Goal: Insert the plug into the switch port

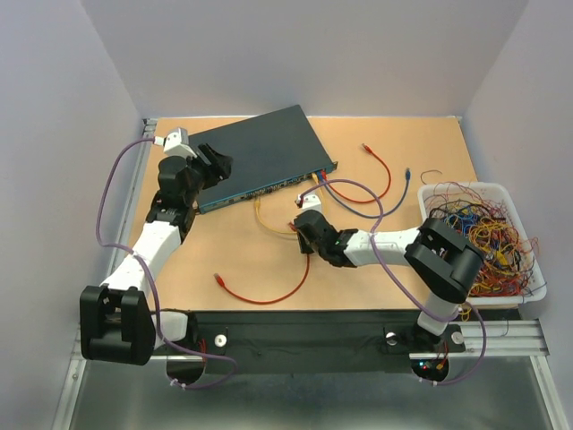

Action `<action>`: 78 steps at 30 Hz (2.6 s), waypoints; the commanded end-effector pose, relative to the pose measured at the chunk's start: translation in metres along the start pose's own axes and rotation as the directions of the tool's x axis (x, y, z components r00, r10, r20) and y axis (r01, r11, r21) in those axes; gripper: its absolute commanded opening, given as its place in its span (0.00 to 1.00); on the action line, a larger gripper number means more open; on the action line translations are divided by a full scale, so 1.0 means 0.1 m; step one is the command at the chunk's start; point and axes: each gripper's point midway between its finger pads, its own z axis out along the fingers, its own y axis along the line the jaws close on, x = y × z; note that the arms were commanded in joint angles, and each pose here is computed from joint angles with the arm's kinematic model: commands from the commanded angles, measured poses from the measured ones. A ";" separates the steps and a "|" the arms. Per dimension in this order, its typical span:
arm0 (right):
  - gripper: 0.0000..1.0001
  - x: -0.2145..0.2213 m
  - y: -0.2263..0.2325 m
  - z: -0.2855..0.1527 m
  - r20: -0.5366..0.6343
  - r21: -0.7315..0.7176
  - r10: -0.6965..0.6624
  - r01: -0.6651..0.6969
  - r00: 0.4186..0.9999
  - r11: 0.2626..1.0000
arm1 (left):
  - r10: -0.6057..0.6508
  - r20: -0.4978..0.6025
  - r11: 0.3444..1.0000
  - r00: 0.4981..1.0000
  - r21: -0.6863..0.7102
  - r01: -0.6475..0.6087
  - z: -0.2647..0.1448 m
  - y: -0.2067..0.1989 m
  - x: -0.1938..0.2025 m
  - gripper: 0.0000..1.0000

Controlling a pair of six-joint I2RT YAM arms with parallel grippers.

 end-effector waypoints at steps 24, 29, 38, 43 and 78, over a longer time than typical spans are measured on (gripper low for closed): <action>0.54 0.04 -0.10 -0.96 0.039 -0.141 0.120 -0.113 0.992 0.984 | 0.013 0.046 1.000 0.999 0.026 -0.014 -0.18 -0.06 -0.02 0.77; 0.56 0.05 -0.15 -0.81 0.035 -0.078 0.065 -0.063 0.997 0.995 | 0.024 0.059 1.000 0.998 0.015 -0.025 -0.22 -0.05 -0.05 0.77; 0.55 0.10 -0.10 -0.59 -0.001 -0.045 0.013 -0.013 1.000 0.999 | 0.030 0.054 0.999 0.998 0.014 -0.031 -0.21 -0.04 -0.03 0.77; 0.55 0.16 -0.10 -0.49 -0.020 -0.027 -0.011 0.011 1.000 1.000 | 0.033 0.052 0.999 0.998 0.016 -0.033 -0.19 -0.03 -0.02 0.77; 0.00 -0.37 1.24 -2.14 0.223 -0.883 -0.001 0.202 0.975 0.424 | 0.000 0.117 0.952 0.993 0.304 -0.036 -0.57 -0.68 -0.26 0.77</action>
